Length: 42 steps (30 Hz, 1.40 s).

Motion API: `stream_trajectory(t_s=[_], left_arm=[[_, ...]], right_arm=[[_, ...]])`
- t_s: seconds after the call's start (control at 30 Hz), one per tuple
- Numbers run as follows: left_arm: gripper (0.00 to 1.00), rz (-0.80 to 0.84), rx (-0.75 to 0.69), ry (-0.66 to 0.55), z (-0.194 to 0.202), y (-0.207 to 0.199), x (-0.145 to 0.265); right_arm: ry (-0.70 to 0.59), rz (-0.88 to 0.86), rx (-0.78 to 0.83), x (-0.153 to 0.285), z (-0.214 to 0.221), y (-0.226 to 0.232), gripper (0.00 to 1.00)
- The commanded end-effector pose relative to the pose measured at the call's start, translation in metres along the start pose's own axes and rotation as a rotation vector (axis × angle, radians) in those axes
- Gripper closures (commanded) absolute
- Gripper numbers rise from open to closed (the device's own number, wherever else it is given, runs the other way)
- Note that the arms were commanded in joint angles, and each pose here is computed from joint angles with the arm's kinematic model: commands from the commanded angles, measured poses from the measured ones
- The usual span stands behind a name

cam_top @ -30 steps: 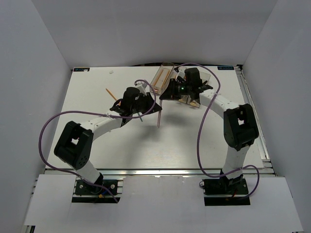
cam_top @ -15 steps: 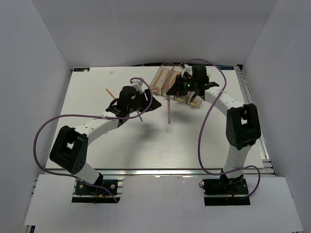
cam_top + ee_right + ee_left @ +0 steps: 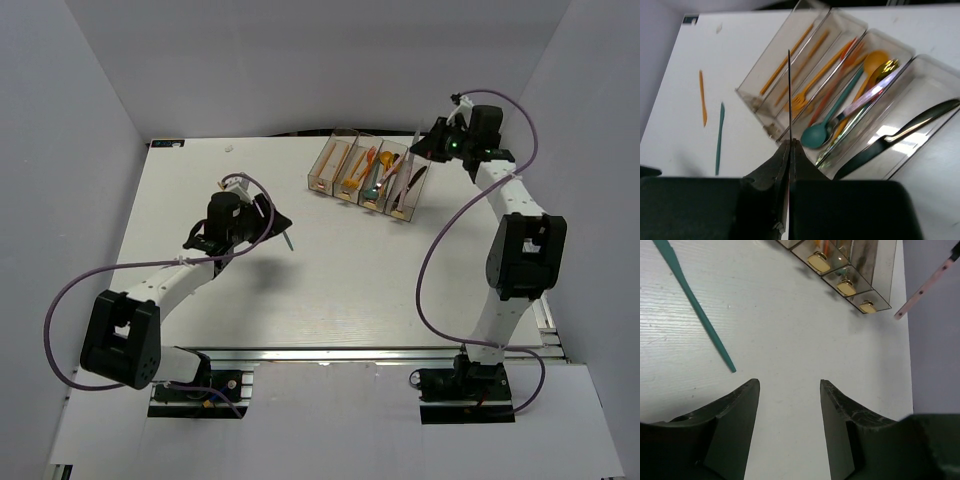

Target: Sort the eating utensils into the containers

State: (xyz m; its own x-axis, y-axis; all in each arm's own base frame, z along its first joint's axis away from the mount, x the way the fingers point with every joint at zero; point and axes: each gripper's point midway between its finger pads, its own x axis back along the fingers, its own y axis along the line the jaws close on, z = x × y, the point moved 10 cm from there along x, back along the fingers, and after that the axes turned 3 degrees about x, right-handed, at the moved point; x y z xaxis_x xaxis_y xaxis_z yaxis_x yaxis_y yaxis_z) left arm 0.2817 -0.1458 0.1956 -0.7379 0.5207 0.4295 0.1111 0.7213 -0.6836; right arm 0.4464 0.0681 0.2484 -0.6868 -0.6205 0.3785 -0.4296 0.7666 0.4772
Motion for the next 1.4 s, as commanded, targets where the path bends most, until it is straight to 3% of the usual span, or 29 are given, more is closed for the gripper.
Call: stream_trajectory(t_s=[0.0,0.2,0.47,0.57,0.67,0.7,0.8,0.97,1.03,1.07,1.1,1.2,1.37], left_arm=[[0.38,0.011,0.001,-0.038,-0.006,-0.002,0.014],[0.38,-0.022,0.012,-0.032,-0.002,0.006,0.015],[0.38,-0.131,0.038,-0.023,-0.001,0.016,0.013],[0.38,-0.167,0.05,-0.025,0.0,0.02,0.009],[0.38,-0.23,0.072,-0.011,0.0,0.026,0.002],[0.38,-0.256,0.083,0.003,0.001,0.028,-0.001],[0.38,-0.302,0.099,0.034,0.0,0.034,-0.015],[0.42,-0.43,0.117,0.101,-0.005,0.046,-0.046],[0.43,-0.487,0.122,0.14,-0.009,0.051,-0.062],[0.43,-0.496,0.117,0.154,-0.01,0.051,-0.067],[0.43,-0.546,0.109,0.16,-0.011,0.056,-0.07],[0.42,-0.593,0.096,0.181,-0.018,0.06,-0.09],[0.42,-0.706,0.056,0.199,-0.027,0.065,-0.126]], right_arm=[[-0.116,0.015,0.089,0.0,-0.04,-0.005,1.0],[-0.18,0.085,0.095,-0.007,-0.057,-0.04,1.0],[-0.086,0.119,0.122,-0.035,-0.019,-0.071,1.0],[-0.075,0.106,0.14,-0.036,-0.015,-0.073,0.92],[-0.073,0.094,0.177,-0.035,-0.018,-0.072,0.73],[-0.072,0.091,0.182,-0.034,-0.018,-0.072,0.63],[-0.073,0.079,0.206,-0.029,-0.021,-0.068,0.47],[-0.09,0.025,0.283,-0.012,-0.033,-0.054,0.4],[-0.086,-0.017,0.346,-0.001,-0.039,-0.043,0.3],[-0.081,-0.09,0.385,0.003,-0.04,-0.035,0.15],[-0.055,-0.134,0.453,0.007,-0.038,-0.033,0.11],[-0.035,-0.255,0.571,0.018,-0.036,-0.016,0.11],[0.011,-0.346,0.583,0.034,-0.013,-0.002,0.11]])
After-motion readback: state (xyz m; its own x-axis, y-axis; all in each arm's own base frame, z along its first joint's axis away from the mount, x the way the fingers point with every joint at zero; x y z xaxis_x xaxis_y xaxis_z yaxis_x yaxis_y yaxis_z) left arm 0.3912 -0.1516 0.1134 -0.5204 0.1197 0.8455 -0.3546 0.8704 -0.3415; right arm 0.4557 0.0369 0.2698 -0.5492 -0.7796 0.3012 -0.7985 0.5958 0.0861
